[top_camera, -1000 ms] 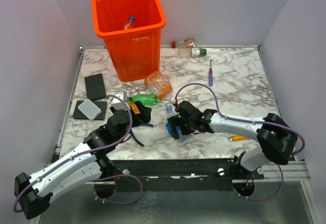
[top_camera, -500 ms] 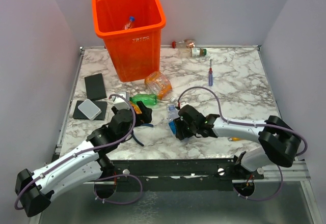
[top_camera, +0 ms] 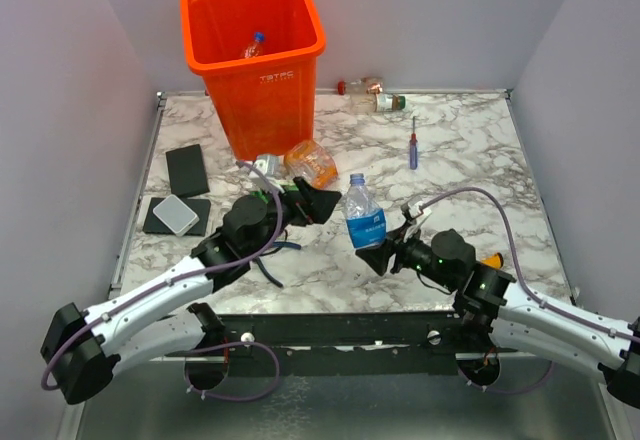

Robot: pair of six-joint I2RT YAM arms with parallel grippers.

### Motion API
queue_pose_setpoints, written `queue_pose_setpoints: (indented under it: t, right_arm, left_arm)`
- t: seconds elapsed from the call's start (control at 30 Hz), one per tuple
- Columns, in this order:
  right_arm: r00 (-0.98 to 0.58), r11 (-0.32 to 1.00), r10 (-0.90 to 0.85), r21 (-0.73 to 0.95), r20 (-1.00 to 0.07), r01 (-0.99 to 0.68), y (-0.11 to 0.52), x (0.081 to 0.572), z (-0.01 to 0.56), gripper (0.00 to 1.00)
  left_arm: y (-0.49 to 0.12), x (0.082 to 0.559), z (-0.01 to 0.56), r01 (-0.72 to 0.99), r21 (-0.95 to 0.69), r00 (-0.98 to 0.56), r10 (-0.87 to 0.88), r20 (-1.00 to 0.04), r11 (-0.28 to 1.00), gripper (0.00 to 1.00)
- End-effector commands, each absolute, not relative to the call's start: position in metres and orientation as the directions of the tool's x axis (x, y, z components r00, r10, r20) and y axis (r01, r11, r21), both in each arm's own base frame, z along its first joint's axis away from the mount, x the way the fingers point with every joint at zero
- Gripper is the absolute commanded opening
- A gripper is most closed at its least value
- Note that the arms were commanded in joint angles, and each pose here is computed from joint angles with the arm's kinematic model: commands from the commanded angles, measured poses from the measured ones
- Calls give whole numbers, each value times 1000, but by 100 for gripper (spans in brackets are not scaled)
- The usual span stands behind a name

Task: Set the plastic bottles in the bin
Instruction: Pick up the plastic bottle at the center of the board.

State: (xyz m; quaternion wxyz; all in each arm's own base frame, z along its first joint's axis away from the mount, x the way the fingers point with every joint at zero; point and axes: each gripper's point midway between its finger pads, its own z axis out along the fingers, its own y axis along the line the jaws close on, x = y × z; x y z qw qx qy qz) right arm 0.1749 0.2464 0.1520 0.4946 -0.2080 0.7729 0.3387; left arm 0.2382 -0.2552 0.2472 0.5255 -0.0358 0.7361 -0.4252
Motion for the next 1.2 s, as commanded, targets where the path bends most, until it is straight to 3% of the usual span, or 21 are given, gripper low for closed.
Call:
queue_pose_setpoints:
  t: [0.0, 0.23, 0.47, 0.7, 0.87, 1.0, 1.1, 1.17]
  right_arm:
    - [-329, 656, 91, 305, -940, -691, 243, 174, 174, 35]
    - [-326, 648, 105, 313, -940, -694, 243, 173, 174, 33]
    - [-307, 648, 116, 306, -945, -698, 242, 174, 181, 33]
    - [-312, 640, 102, 302, -945, -706, 244, 172, 179, 32]
    - [-309, 635, 109, 305, -945, -710, 243, 171, 183, 32]
    - [-307, 633, 108, 304, -946, -712, 243, 170, 184, 31]
    - [-314, 630, 100, 304, -944, -714, 244, 169, 182, 31]
    - [-316, 625, 99, 306, -944, -718, 245, 168, 182, 31]
  left_arm:
    - [-309, 230, 315, 591, -689, -499, -482, -720, 419, 99]
    - [-357, 224, 326, 645, -717, -615, -379, -692, 264, 88]
    - [-362, 234, 298, 601, -723, -642, -334, -690, 340, 74]
    - [-358, 252, 277, 562, -690, -624, -314, -716, 457, 90]
    - [-357, 259, 274, 565, -656, -601, -294, -743, 500, 87]
    - [-359, 260, 270, 568, -648, -602, -280, -748, 507, 70]
    - [-359, 259, 272, 575, -646, -600, -279, -750, 502, 45]
    - [-359, 260, 275, 580, -644, -595, -282, -753, 499, 34]
